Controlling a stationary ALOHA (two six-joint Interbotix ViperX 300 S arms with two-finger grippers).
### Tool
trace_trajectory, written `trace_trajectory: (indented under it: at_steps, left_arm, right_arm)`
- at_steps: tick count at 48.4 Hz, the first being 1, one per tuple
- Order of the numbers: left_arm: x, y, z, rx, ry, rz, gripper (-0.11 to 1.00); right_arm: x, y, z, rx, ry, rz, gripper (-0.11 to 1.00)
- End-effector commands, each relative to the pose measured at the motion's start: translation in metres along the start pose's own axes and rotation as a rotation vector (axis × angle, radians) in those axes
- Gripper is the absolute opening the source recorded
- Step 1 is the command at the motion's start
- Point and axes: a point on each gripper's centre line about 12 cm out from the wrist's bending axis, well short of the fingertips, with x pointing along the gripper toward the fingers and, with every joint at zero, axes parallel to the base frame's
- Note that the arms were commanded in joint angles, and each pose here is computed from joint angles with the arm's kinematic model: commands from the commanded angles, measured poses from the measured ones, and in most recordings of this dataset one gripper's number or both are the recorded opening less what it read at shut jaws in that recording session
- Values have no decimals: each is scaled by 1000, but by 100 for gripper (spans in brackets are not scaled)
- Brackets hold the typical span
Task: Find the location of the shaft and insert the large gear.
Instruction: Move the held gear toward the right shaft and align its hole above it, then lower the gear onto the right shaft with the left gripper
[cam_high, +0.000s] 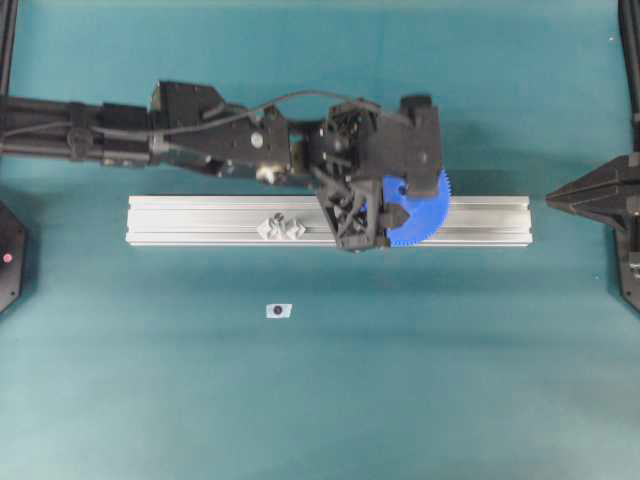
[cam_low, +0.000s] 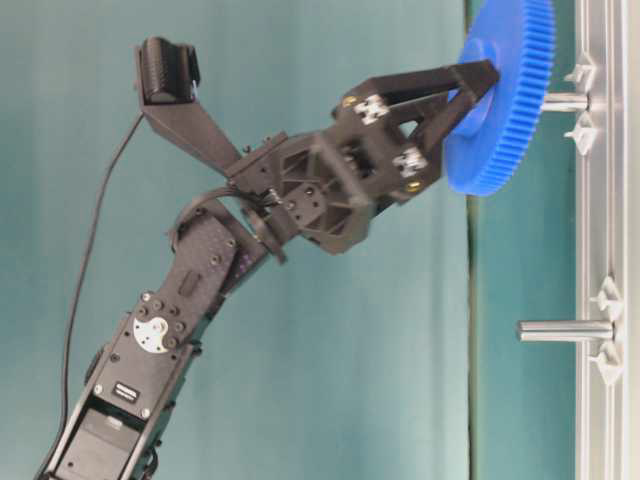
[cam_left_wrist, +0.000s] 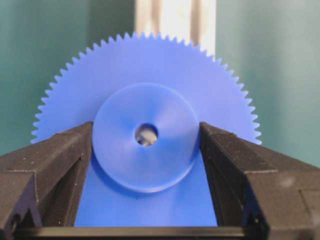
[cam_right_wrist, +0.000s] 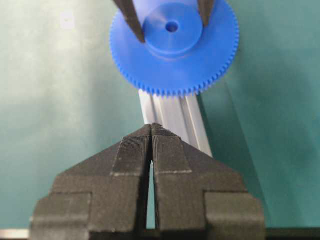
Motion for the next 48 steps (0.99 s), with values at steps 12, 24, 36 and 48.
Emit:
trace_trajectory:
  at_steps: [12,24,36,48]
  left_arm:
    - [-15,-7,3,-15,-15,-9,72]
    - [-23,1,-3,-26,17,0,72]
    - [-20,-3,-2,-27,16,-6,72]
    - [-16,-6,-1,-23,11,-10,72]
  right_arm:
    - [0,0,3,8,-8,-3,5]
    - [0,0,3,9,-8,-3,5]
    - [0,0,3,9,-8,-3,5]
    - [1,0,2,9,-5,-3,5]
